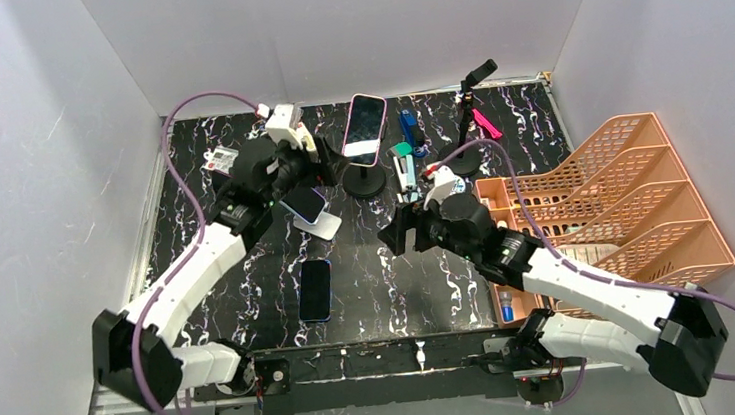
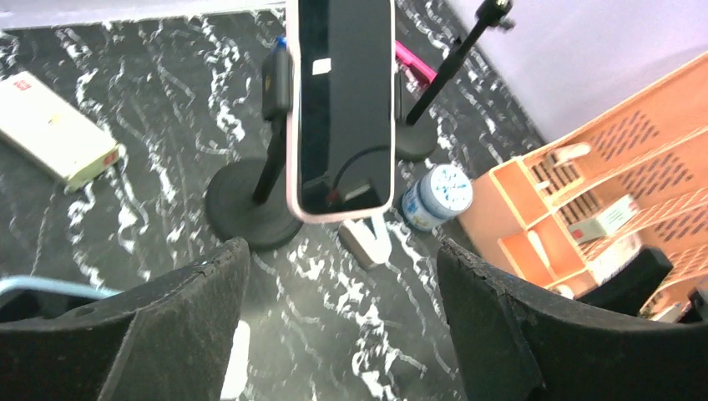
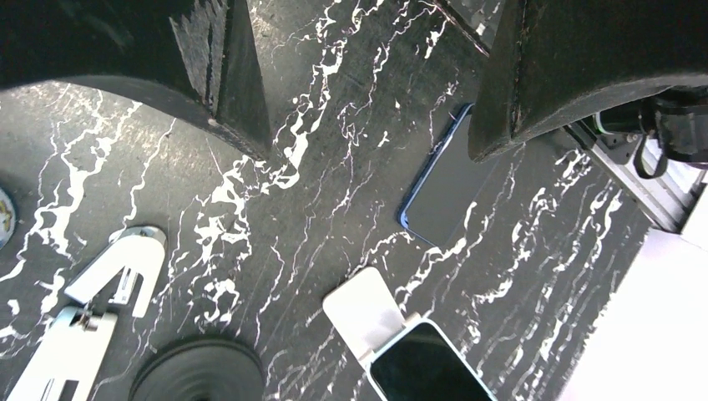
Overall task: Remove the phone from the phone stand
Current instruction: Move the phone stand with the phone to the center of the board.
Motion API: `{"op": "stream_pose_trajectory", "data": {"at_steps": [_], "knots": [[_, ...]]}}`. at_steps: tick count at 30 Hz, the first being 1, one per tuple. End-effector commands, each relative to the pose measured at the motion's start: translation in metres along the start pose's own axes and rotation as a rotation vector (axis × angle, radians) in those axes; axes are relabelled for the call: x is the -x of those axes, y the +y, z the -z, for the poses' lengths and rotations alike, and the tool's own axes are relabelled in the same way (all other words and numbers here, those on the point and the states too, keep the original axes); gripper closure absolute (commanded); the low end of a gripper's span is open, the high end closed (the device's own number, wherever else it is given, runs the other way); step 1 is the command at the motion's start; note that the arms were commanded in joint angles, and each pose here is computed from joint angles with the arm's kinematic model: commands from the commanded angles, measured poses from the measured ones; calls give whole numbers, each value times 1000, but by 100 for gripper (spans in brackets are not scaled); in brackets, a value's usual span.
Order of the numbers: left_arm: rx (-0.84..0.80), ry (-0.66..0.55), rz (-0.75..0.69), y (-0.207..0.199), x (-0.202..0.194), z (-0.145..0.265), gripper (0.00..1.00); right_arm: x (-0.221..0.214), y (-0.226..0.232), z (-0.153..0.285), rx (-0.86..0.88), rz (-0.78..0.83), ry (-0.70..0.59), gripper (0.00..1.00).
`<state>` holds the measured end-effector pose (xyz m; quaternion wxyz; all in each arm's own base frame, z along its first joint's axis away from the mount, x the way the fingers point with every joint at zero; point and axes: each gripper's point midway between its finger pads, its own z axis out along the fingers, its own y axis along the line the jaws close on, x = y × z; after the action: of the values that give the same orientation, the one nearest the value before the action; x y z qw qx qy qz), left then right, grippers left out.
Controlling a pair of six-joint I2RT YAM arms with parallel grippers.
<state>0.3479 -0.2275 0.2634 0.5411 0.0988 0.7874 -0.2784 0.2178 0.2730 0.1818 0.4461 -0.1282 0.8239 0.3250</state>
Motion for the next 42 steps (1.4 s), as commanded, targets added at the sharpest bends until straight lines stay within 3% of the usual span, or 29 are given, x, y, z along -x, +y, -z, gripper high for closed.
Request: {"op": "stream_pose_trajectory", "data": {"at_steps": [1,6,12,23,42], "knots": [[-163,-65,121,-11,39,-25,20,23,2,17,18,31,-102,6],[-300,-89,310,2,60,-53,21,28,-1,30,9,30,-137,6],[-430,-71,415,9,71,-80,22,30,-4,41,1,29,-151,6],[-440,-4,457,19,61,-108,25,34,-5,49,-2,27,-172,6],[-388,104,390,14,26,-124,32,30,-8,49,-11,16,-161,6]]}}
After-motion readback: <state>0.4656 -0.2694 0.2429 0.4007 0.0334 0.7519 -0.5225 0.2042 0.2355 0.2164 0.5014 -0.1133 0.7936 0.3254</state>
